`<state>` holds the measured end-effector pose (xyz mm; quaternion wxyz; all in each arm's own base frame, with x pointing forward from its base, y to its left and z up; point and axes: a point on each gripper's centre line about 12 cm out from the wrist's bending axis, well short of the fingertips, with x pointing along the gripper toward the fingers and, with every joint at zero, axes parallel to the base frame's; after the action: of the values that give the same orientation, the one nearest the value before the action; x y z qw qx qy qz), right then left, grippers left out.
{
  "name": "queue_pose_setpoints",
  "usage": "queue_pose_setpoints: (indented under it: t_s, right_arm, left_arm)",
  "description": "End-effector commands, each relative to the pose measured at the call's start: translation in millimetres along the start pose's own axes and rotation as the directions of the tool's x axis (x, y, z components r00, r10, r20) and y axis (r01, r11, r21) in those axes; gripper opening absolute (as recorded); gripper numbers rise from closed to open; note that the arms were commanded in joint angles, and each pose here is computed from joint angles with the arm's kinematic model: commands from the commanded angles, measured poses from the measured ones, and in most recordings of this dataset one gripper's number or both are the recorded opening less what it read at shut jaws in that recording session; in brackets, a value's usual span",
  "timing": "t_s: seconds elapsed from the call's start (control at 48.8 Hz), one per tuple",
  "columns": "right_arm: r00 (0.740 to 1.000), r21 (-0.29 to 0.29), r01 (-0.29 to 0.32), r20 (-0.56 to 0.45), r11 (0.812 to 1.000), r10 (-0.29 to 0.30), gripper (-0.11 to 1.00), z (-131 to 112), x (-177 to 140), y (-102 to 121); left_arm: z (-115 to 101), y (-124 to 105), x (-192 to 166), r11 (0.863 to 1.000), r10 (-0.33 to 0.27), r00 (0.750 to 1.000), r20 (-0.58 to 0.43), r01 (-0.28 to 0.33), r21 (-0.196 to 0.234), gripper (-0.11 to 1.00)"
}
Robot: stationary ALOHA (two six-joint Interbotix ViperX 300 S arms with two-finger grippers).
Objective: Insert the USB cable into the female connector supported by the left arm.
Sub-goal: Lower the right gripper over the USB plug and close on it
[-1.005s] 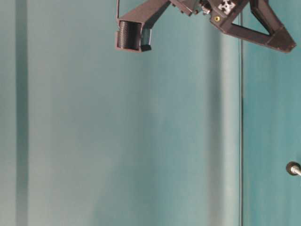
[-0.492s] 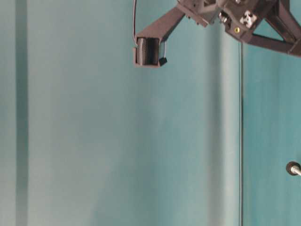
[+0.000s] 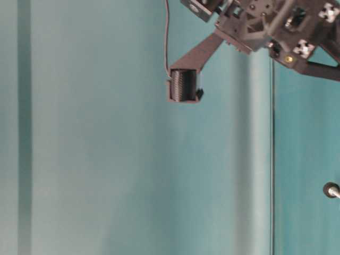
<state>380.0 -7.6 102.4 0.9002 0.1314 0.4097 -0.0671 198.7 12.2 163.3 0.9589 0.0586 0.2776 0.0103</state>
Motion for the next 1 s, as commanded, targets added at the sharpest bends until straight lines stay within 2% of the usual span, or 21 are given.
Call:
queue_pose_setpoints:
  t_s: [0.0,0.308,0.984]
  right_arm:
    - [1.0,-0.001,-0.009,0.028,1.0,0.009,0.55,12,-2,4]
    - [1.0,-0.005,0.008,-0.022,1.0,-0.008,0.54,6,1,1]
    - [1.0,-0.002,0.012,-0.021,1.0,-0.012,0.54,17,13,2]
  left_arm:
    - [8,2,0,1.0,0.005,1.0,0.019,-0.006,0.011,0.94]
    - [8,1,0,1.0,0.004,1.0,0.018,-0.004,0.011,0.94]
    - [3,1,0,1.0,0.0,1.0,-0.006,0.0,0.011,0.94]
